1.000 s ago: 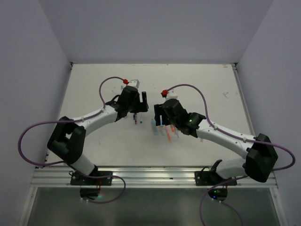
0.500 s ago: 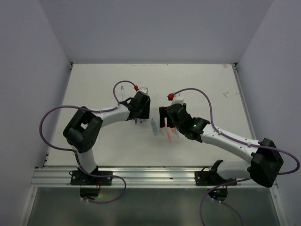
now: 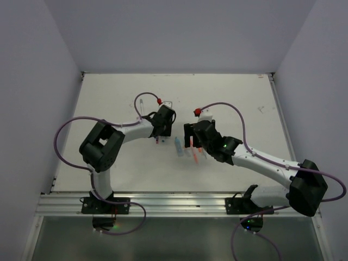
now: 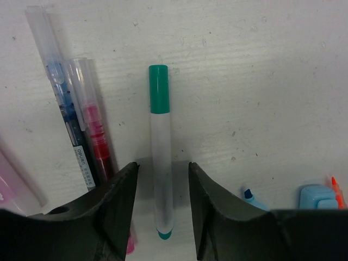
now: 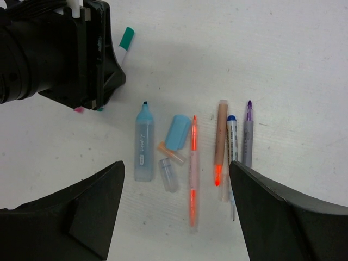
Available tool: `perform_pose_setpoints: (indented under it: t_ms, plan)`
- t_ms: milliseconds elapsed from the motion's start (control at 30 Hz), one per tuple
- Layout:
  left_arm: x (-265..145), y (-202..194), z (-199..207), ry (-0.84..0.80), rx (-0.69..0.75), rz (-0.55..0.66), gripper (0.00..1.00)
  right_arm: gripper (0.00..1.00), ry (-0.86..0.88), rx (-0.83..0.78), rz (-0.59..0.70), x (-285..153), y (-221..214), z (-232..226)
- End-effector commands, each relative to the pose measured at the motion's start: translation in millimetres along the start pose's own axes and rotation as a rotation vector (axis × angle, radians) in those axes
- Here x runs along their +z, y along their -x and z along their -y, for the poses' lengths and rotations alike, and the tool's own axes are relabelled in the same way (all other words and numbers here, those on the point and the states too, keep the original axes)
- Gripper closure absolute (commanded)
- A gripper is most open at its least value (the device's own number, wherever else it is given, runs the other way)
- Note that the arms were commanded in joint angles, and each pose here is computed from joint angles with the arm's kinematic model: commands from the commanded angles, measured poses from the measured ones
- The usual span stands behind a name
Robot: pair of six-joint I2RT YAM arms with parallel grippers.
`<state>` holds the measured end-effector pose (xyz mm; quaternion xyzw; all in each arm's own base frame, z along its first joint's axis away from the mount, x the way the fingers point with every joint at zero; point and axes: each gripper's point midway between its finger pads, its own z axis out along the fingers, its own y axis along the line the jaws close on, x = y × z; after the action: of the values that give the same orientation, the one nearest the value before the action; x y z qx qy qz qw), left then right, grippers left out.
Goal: Open the pen caps
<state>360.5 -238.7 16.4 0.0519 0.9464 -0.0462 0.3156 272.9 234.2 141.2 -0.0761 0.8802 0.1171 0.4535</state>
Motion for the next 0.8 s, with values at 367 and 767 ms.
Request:
perform_pose_setpoints:
  t_ms: [367,767]
  plan:
    - [8,3,3,0.019,0.014,-0.006,0.92,0.18,0.02,0.05,0.055,-2,11,-5]
    - [-103,95,34,-0.288,-0.197,0.367,1.0,0.2,0.243,0.055,0.057,-8,14,-44]
